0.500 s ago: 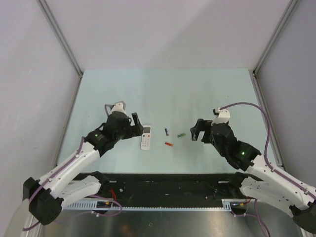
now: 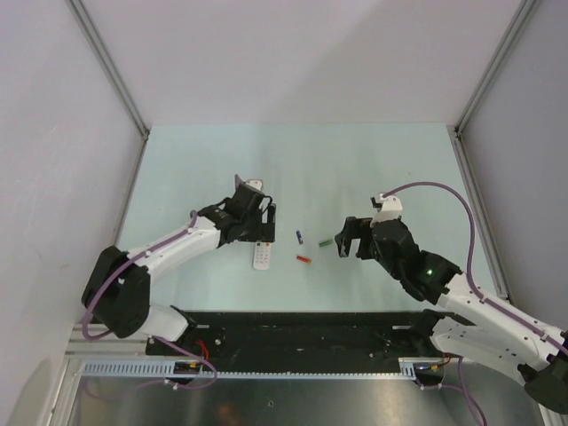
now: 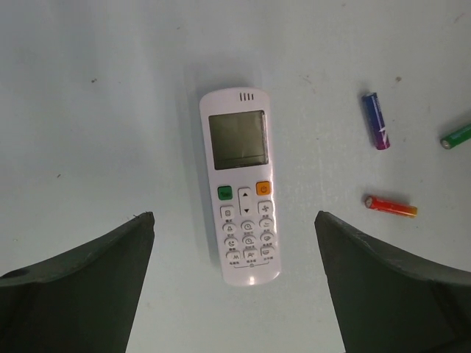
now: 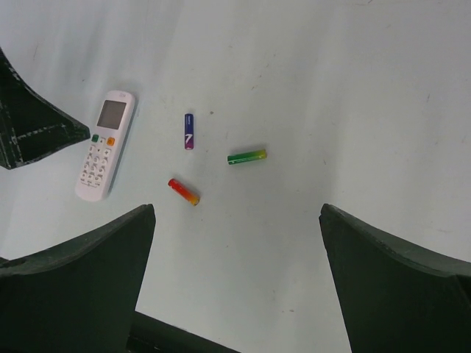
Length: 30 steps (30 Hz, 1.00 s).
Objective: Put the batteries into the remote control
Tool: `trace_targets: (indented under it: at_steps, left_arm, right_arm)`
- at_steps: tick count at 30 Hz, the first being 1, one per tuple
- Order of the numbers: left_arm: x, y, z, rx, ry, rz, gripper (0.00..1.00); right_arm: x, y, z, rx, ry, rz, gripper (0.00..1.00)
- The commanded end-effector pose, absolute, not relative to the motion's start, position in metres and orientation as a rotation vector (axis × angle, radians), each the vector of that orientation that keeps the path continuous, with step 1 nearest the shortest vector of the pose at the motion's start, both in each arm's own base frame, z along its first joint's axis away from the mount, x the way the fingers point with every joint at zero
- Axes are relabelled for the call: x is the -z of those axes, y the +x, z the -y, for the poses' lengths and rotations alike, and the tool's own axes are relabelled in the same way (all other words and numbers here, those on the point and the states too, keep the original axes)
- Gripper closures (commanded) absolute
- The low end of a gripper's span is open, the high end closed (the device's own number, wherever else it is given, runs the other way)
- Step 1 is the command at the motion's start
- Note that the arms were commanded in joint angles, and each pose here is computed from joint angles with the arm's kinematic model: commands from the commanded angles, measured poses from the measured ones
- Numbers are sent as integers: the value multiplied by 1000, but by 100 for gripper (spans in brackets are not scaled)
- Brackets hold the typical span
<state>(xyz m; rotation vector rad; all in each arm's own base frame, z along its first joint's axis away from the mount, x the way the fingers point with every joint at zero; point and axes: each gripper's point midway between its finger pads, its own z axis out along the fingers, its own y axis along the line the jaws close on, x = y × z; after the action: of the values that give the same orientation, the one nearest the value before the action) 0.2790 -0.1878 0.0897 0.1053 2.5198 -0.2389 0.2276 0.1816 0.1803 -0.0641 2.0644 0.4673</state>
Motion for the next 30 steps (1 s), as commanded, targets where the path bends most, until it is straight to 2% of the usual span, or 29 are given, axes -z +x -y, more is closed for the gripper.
trace_targets:
  at_steps: [1,4,10,13,18,25,30]
  left_arm:
    - [-101,293,195,221,201,-2472,4]
    - [-95,300,198,194,248,-2486,0]
    - [-73,306,197,154,250,-2545,1]
    - [-63,307,196,142,236,-2575,10]
    - [-55,310,196,124,211,-2593,14]
    - [-43,318,201,88,218,-2615,27]
    - [-36,315,198,68,217,-2634,28]
  right_arm:
    - [-185,227,-186,-490,-86,-2052,0]
    - [-185,227,-187,-494,-85,-2051,0]
    - [-185,226,-190,-517,-72,-2058,0]
    - [-183,225,-192,-521,-77,-2065,0]
    - [-183,225,-195,-533,-83,-2063,0]
    - [-182,223,-197,-537,-99,-2070,0]
    - [-180,221,-193,-520,-98,-2079,0]
